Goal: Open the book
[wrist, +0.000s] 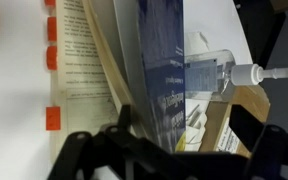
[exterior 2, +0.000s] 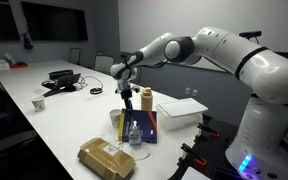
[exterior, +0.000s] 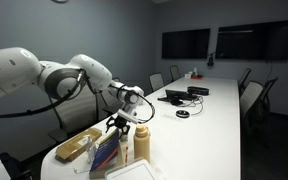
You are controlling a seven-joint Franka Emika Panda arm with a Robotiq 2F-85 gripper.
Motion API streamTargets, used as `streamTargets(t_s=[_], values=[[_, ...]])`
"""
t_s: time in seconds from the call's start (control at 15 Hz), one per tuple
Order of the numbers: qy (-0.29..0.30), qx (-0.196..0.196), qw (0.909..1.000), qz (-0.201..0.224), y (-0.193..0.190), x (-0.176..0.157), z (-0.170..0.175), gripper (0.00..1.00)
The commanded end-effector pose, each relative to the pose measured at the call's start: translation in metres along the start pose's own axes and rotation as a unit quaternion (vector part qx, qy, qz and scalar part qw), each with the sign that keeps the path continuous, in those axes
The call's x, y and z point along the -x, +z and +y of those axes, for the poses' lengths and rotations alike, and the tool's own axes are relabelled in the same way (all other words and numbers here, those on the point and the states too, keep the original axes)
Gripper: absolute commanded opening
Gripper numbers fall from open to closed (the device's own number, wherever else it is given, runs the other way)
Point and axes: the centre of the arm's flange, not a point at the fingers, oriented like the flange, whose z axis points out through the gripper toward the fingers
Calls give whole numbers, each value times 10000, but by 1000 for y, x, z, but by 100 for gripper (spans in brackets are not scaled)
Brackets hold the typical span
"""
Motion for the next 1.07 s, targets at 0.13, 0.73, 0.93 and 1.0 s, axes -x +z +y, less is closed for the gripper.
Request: streamTargets(t_s=[0.13,0.73,0.93,1.0], values=[[-217,-464,9986,-89,-17,-5,-24,100],[-429,-874,9949,-254,-25,-4,-58,100],[-531,-1005,9932,-235,-27,-6,-70,100],[-579,-1061,9924,-210,-28,-6,-73,100]])
